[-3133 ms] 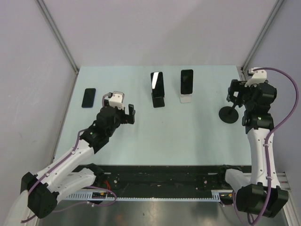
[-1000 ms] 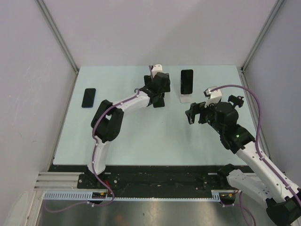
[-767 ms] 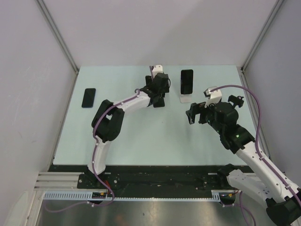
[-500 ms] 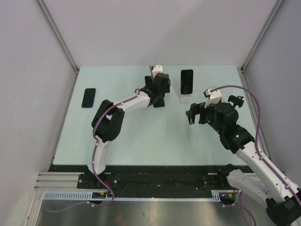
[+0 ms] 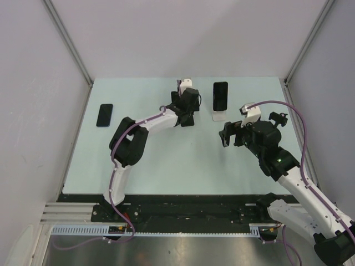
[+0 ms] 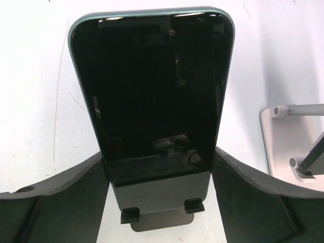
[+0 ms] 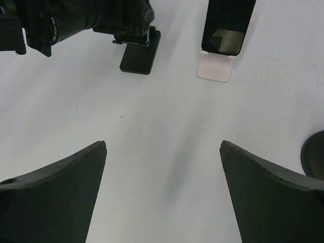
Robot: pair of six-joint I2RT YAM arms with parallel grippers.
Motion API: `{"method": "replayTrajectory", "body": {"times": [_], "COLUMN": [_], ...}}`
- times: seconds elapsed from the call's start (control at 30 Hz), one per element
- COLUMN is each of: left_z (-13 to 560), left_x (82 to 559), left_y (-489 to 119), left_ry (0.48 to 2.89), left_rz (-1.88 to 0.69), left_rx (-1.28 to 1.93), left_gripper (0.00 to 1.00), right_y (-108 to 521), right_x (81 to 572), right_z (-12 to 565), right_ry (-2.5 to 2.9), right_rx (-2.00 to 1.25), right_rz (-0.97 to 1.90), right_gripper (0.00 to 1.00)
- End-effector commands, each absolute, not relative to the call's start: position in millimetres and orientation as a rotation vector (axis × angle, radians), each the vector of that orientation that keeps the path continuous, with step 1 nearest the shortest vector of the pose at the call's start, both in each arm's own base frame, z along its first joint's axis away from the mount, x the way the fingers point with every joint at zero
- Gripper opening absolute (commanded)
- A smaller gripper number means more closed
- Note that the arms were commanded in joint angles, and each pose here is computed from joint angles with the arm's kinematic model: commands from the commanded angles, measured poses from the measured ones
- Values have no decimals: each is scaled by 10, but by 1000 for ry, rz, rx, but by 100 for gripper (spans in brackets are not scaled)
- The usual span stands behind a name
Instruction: Remove the phone from the phone stand
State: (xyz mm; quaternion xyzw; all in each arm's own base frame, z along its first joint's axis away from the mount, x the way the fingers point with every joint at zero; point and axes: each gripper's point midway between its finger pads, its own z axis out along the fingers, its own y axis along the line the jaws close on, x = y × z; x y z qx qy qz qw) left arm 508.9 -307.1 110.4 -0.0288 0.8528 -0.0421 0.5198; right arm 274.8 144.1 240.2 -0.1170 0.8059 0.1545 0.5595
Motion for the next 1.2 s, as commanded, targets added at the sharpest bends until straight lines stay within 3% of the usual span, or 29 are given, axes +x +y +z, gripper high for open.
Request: {"method": "replayTrajectory", "body": {"times": [0.0, 0.1, 0.4, 0.73, 0.93, 1.17], "left_z": [1164, 1276, 1936, 2542, 2288, 1573], "left_x": [5079, 5061, 4984, 4870, 4747, 4614], "left_y": [-3041, -3061, -3058, -2610, -1818, -714], "left_ry": [2020, 2012, 1932, 1867, 1956, 2204], "left_rz": [-79, -104, -210, -276, -201, -124], "left_rx": [-75, -63, -53, 5, 14, -69], "left_gripper": [77, 56, 25, 22, 24, 28], "right_y": [1473, 1479, 1490, 1500, 1514, 1573], "right_x": [2784, 2786, 2772, 2757, 2768, 2797], "right_z": [2495, 2506, 2528, 2538, 2502, 2414], "right_ry": [1857, 1852, 1842, 1839, 1850, 1879], "right_rx": [-278, -278, -285, -290, -297, -314], "right_rz": [372, 374, 381, 384, 381, 392], "right_gripper": [100, 100, 100, 100, 100, 100]}}
